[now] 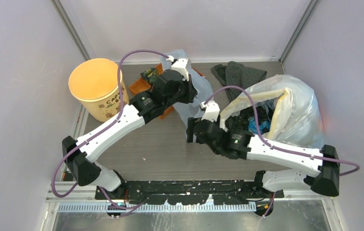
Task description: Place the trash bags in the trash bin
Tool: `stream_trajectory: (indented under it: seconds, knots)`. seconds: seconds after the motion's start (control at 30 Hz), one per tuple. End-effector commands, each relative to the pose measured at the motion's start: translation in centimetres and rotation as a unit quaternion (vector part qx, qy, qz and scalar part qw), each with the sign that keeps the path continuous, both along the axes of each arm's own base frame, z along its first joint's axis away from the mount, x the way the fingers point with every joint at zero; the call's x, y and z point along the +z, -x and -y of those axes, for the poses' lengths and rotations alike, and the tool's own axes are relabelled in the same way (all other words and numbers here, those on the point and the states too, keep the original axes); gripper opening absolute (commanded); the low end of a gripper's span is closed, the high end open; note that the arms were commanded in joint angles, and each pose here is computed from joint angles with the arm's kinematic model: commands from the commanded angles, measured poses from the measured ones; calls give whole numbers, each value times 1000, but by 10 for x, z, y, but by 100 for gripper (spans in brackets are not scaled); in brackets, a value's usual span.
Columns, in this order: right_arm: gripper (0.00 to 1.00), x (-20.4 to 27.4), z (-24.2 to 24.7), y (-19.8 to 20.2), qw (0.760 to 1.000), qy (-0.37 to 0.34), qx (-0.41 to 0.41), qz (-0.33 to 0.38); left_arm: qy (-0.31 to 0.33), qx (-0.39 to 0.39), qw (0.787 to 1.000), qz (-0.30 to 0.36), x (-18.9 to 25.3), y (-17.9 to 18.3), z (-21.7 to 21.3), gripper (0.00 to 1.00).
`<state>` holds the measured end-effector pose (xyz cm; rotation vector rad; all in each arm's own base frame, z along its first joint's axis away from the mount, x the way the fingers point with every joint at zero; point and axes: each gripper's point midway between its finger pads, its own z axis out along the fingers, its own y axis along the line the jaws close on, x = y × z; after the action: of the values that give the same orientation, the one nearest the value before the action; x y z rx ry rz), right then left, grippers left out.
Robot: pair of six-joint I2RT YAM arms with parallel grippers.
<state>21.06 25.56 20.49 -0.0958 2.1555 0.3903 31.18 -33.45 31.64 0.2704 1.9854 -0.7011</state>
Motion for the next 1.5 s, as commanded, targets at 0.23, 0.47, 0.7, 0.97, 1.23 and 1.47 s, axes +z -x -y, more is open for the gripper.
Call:
stream_trajectory:
  seconds: [0.23, 0.47, 0.7, 0.97, 1.23, 1.47]
  knots:
    - [78, -27, -47, -18, 996, 1, -58, 62, 26, -6, 1000, 12, 27, 2, -2, 1]
    - [78, -48, -45, -24, 993, 44, -88, 58, 30, -6, 999, 13, 29, 2, -5, 1]
    - [70, -56, -32, -30, 987, 77, -121, 72, 31, -7, 999, 14, 30, 4, -6, 0]
    - [17, -44, -11, -33, 988, 58, -127, 72, 23, 0, 1000, 19, 34, 3, -20, 0]
    - [1, 110, 67, -25, 978, -30, -130, 161, 21, -18, 997, 79, 93, 4, -53, 1]
    - [1, 294, 99, -19, 949, -107, -84, 283, 70, -89, 982, 153, 196, 14, -44, 1]
